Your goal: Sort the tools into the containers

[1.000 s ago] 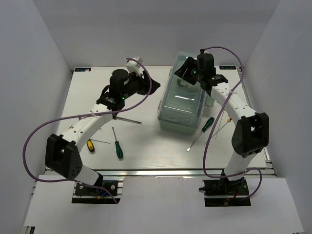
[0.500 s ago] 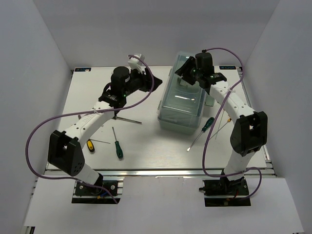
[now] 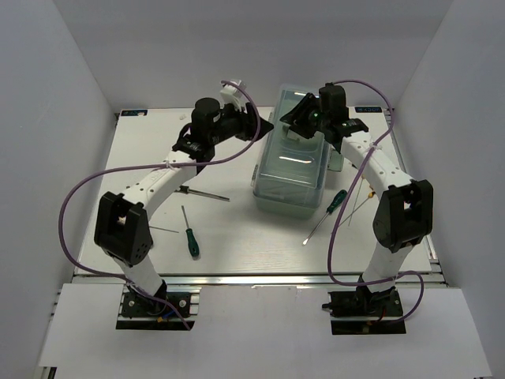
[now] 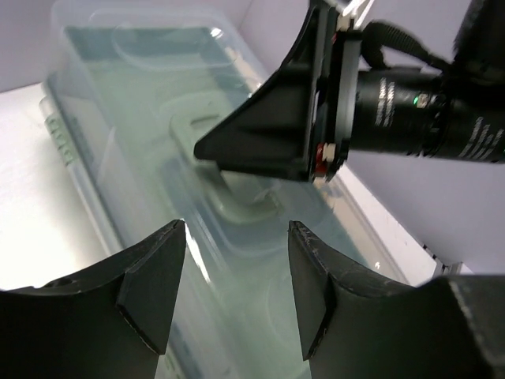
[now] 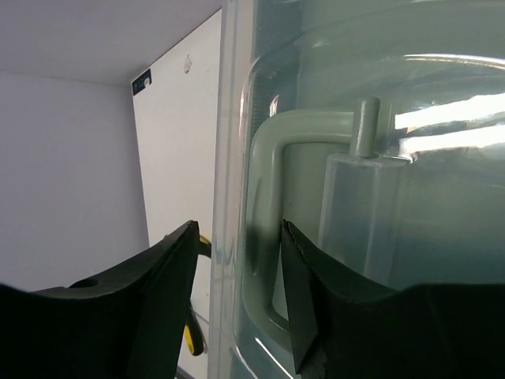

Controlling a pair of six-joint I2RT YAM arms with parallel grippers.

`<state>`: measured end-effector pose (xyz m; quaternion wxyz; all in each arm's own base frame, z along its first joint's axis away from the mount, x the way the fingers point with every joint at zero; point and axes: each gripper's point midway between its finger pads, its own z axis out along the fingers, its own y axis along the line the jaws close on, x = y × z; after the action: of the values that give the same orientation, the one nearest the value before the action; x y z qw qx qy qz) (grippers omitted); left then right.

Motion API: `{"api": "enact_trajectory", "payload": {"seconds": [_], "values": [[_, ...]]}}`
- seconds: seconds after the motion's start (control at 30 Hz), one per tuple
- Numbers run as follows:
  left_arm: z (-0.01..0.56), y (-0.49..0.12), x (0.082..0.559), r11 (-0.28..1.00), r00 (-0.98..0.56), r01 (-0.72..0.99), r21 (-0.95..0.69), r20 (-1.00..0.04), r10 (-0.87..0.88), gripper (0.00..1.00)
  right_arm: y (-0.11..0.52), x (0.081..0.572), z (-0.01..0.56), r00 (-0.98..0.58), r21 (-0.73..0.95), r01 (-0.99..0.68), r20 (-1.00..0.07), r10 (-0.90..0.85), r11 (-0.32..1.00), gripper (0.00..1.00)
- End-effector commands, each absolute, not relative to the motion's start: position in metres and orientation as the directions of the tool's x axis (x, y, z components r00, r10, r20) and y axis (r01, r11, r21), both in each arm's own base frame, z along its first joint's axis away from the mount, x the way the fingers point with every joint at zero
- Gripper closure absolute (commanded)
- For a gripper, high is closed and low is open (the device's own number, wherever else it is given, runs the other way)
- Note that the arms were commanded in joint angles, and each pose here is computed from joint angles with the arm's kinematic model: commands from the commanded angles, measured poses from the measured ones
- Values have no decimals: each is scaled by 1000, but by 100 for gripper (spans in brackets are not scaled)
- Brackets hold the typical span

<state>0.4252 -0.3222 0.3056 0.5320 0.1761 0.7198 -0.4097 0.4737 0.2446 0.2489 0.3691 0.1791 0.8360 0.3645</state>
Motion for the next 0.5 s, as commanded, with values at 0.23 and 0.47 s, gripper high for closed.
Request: {"api": "enact_trajectory", "payload": {"seconds": [0.23, 0.47], "values": [[332, -347, 430, 496, -382, 747, -443, -896, -224, 35, 263, 461, 287, -715, 838, -39, -404, 571, 545, 50], [318, -356, 432, 457, -449, 734, -503, -864, -228, 35, 257, 462, 300, -713, 861, -48, -385, 587, 507, 51]]}}
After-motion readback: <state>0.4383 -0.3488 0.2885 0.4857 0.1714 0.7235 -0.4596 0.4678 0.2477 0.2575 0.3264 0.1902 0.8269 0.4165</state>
